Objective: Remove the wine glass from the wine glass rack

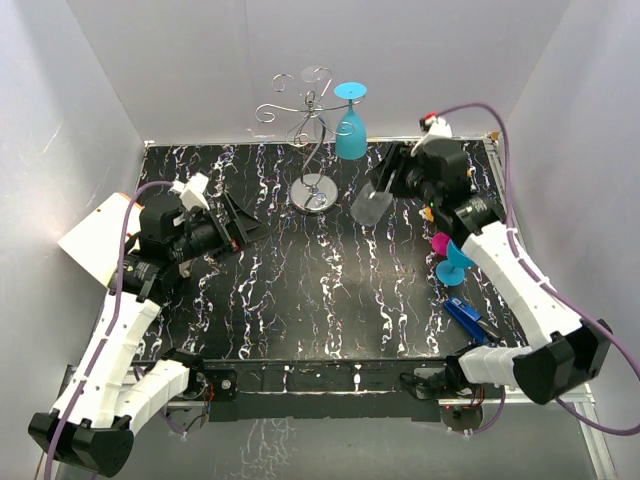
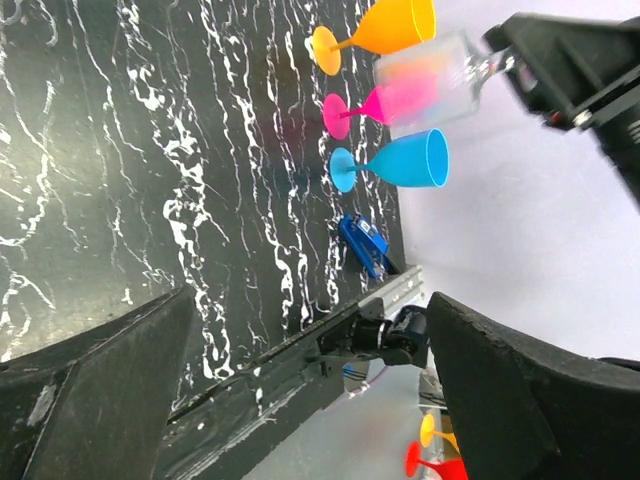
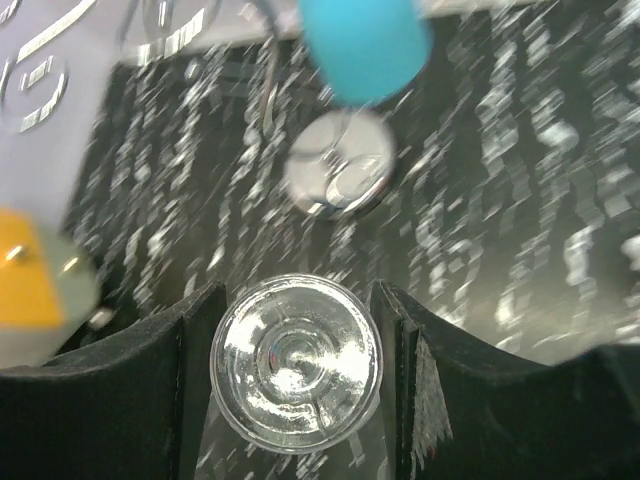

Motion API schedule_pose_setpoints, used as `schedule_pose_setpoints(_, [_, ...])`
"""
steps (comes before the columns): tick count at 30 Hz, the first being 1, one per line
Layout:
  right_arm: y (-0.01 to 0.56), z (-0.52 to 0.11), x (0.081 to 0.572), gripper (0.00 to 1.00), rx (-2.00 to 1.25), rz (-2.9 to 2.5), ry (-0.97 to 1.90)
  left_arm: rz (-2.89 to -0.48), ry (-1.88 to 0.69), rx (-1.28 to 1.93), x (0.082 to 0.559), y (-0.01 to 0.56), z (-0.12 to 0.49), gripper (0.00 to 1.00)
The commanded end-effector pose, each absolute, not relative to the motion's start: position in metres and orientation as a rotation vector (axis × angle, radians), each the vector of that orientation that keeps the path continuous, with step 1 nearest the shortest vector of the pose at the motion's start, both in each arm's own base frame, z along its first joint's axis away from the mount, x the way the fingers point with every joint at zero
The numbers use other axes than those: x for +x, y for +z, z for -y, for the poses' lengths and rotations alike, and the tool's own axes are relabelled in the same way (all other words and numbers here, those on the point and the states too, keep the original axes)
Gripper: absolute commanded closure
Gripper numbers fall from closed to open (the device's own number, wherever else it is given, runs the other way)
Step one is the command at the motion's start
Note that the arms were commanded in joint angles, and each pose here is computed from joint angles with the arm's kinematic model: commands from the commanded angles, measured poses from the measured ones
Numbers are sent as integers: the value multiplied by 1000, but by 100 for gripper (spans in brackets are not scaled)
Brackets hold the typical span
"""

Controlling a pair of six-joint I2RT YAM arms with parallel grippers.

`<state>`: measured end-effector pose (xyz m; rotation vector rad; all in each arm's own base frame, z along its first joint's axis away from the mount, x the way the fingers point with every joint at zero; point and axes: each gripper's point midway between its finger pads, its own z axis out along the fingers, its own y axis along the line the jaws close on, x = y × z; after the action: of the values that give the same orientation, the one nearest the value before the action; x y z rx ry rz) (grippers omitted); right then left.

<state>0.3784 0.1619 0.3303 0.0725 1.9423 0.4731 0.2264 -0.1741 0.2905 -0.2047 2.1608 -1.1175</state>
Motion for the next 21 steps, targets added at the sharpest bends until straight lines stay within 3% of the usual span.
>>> schedule_pose_setpoints(1, [365,-222,337,80,31,-1767,1035,-2090,-1333,-209,225,300,194,1])
schedule_pose_setpoints(9, [355,-246,309,81,314,-1647,1571,-1965,-1610,-307,229,302,210,1])
schedule_pose_setpoints(21, [374,-294,303,82,373,-1515,1818,-1823,-1794,-367,231,313,215,4])
